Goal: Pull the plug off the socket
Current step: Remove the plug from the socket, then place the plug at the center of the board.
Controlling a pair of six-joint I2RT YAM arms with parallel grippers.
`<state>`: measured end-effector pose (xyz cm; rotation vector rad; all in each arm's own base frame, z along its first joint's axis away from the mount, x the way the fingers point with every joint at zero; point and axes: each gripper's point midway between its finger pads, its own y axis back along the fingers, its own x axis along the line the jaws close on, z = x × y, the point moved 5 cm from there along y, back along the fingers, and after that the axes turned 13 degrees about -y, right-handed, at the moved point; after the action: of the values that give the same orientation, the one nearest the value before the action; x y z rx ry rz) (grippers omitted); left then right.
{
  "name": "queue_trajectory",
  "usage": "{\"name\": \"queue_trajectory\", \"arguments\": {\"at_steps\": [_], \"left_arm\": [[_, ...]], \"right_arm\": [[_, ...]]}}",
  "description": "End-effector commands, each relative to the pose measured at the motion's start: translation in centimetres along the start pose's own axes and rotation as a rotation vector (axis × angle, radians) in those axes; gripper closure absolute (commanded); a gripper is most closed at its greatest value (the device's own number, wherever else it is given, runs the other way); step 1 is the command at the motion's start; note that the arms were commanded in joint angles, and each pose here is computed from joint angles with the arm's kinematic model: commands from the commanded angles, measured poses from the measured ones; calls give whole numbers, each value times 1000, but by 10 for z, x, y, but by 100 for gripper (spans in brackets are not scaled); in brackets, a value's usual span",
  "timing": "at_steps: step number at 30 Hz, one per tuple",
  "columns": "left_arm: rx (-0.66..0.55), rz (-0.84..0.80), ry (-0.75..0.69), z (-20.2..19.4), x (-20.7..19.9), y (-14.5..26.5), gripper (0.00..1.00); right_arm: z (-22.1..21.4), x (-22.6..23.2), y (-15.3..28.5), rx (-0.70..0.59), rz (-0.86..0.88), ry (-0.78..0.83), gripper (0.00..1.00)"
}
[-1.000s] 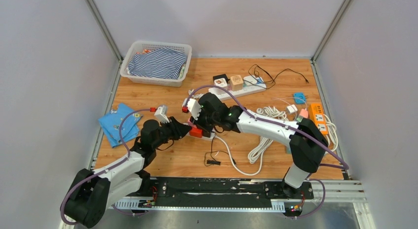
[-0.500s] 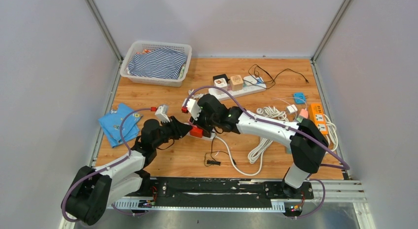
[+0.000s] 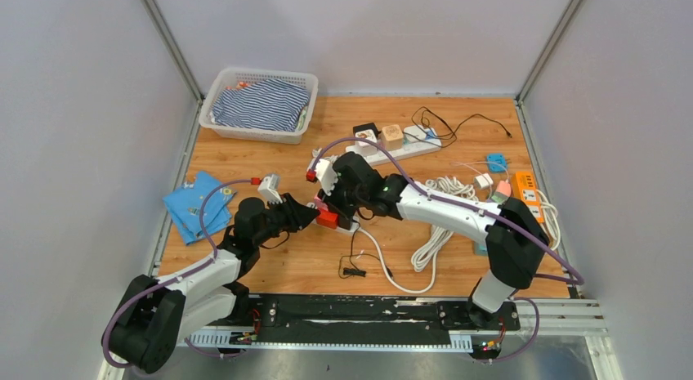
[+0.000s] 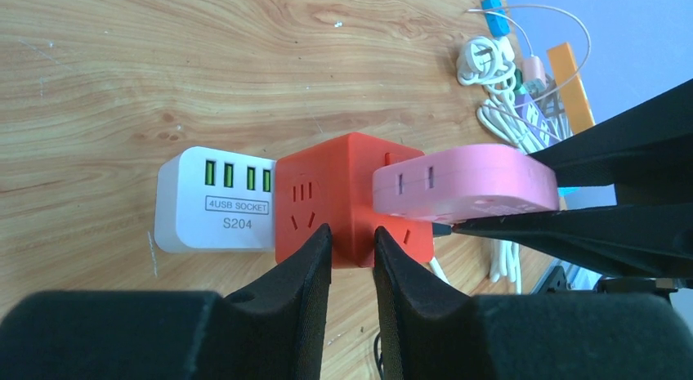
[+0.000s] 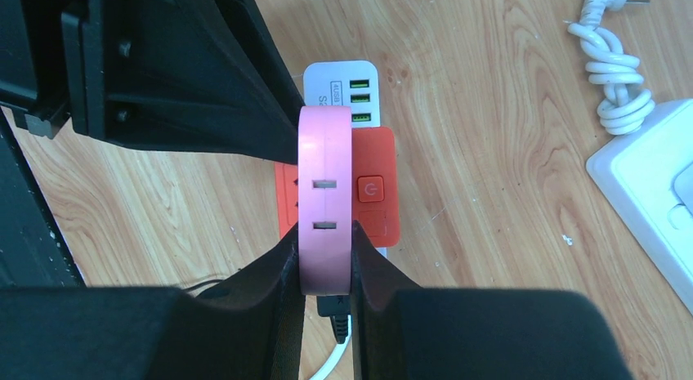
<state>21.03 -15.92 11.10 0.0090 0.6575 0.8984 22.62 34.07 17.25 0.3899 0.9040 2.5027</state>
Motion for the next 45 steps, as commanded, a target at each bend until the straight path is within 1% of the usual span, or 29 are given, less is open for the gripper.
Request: {"name": "queue_trajectory", "arguments": {"at_steps": [1,3,9,15,17,20,23,26,32,38,40,45], "left_arm": [[151,58,7,-35,14,8,72],[152,49,4,-34,13,8,72],[158,50,0,-33,13,6,72],[154,47,-5,-30,12,4,70],[138,33,-12,-25,9,4,66],[105,5,-30,-16,3,6,52],[59,-25,-52,-6,-5,9,41],[17,-57,-72,2,-12,13,33],[-36,-139,-96,16,-28,21,28],[-90,-297,-102,37,-61,38,25],[-118,-347,-109,43,-71,47,22],[-182,-459,-145,52,-92,70,11]], "right_arm": [[35,0,18,-154,16,-17,100],[35,-3,17,-153,3,-22,100],[35,2,18,-151,46,-19,100],[38,2,25,-164,47,5,100],[39,2,27,-165,58,14,100],[40,0,31,-166,77,28,100],[40,0,37,-167,104,55,100],[39,-2,44,-163,131,93,100],[37,-1,60,-168,230,147,100],[28,3,77,-157,382,225,100],[27,0,83,-165,408,225,100],[24,-8,98,-203,484,191,100]]}}
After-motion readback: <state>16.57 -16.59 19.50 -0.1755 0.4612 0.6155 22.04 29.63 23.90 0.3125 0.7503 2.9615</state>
